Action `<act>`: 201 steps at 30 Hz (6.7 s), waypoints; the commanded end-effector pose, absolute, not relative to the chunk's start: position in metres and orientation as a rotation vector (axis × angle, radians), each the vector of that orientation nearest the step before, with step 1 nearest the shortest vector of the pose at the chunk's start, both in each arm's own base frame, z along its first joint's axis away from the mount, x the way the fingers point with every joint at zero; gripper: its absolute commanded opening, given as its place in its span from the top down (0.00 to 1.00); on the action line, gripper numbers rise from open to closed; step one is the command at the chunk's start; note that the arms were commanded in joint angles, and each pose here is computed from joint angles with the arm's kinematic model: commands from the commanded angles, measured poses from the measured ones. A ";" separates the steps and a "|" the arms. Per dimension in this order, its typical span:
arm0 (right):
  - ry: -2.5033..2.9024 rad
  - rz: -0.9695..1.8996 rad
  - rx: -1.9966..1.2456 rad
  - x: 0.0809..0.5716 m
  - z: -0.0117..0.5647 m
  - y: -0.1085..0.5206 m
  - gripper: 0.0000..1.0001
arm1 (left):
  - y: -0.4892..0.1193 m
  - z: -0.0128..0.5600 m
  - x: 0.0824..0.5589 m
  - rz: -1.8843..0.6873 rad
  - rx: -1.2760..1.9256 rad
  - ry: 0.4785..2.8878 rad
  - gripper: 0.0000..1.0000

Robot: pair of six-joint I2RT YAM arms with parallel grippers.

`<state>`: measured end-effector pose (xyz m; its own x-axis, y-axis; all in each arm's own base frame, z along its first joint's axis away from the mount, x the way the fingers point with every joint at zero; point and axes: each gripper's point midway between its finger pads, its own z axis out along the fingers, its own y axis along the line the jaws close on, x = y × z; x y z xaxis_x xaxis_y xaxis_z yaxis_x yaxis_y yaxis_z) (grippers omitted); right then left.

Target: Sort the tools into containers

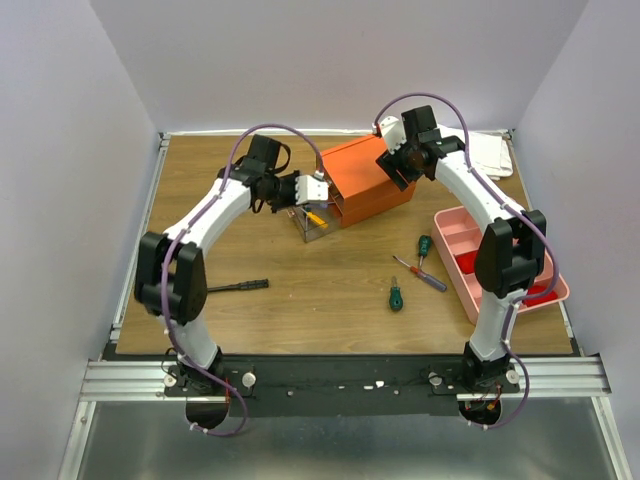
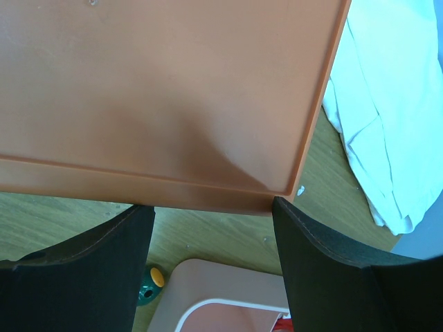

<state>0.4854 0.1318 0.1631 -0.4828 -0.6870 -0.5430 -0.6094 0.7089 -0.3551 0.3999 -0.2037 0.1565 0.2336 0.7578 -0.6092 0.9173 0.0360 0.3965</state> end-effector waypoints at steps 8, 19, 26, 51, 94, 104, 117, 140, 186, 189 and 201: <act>2.255 -0.140 -0.995 0.483 0.150 0.132 0.23 | -0.199 0.124 0.465 -0.016 1.969 1.468 0.85; 2.261 -0.135 -0.984 0.483 0.150 0.133 0.23 | -0.246 0.137 0.457 -0.078 1.926 1.293 0.50; 2.181 -0.205 -0.913 0.488 0.193 0.124 0.21 | -0.242 0.156 0.470 -0.005 1.801 1.370 0.45; 2.582 0.145 -1.543 0.279 0.059 0.091 0.27 | -0.221 0.296 0.419 -0.414 0.666 1.687 0.23; 2.450 0.444 -1.523 0.313 0.151 0.189 0.99 | -0.188 0.293 0.439 -0.285 0.543 1.715 0.23; 1.967 0.739 -1.449 0.370 0.250 0.304 0.99 | -0.145 0.299 0.448 -0.195 0.411 1.729 0.23; 1.739 0.691 -1.345 0.430 0.233 0.394 0.99 | -0.132 0.284 0.446 -0.221 0.356 1.782 0.24; 1.755 0.562 -1.371 0.427 0.221 0.380 0.35 | -0.126 0.275 0.447 -0.233 0.337 1.796 0.25; 3.116 0.321 -0.543 0.179 0.009 0.166 0.42 | -0.103 0.191 0.443 -0.098 0.242 2.020 0.25; 3.066 0.320 -0.590 0.191 0.014 0.169 0.51 | -0.103 0.193 0.443 -0.097 0.246 2.015 0.26; 2.589 0.453 -1.073 0.250 0.124 0.202 0.99 | -0.102 0.219 0.441 -0.095 0.251 1.948 0.26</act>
<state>0.2267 0.1822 0.0669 -0.8518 -0.4778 -0.2149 -0.5157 0.8369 0.1834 0.4432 -0.1053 0.1953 -0.4206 0.1307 -0.8978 0.2327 0.9720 0.0325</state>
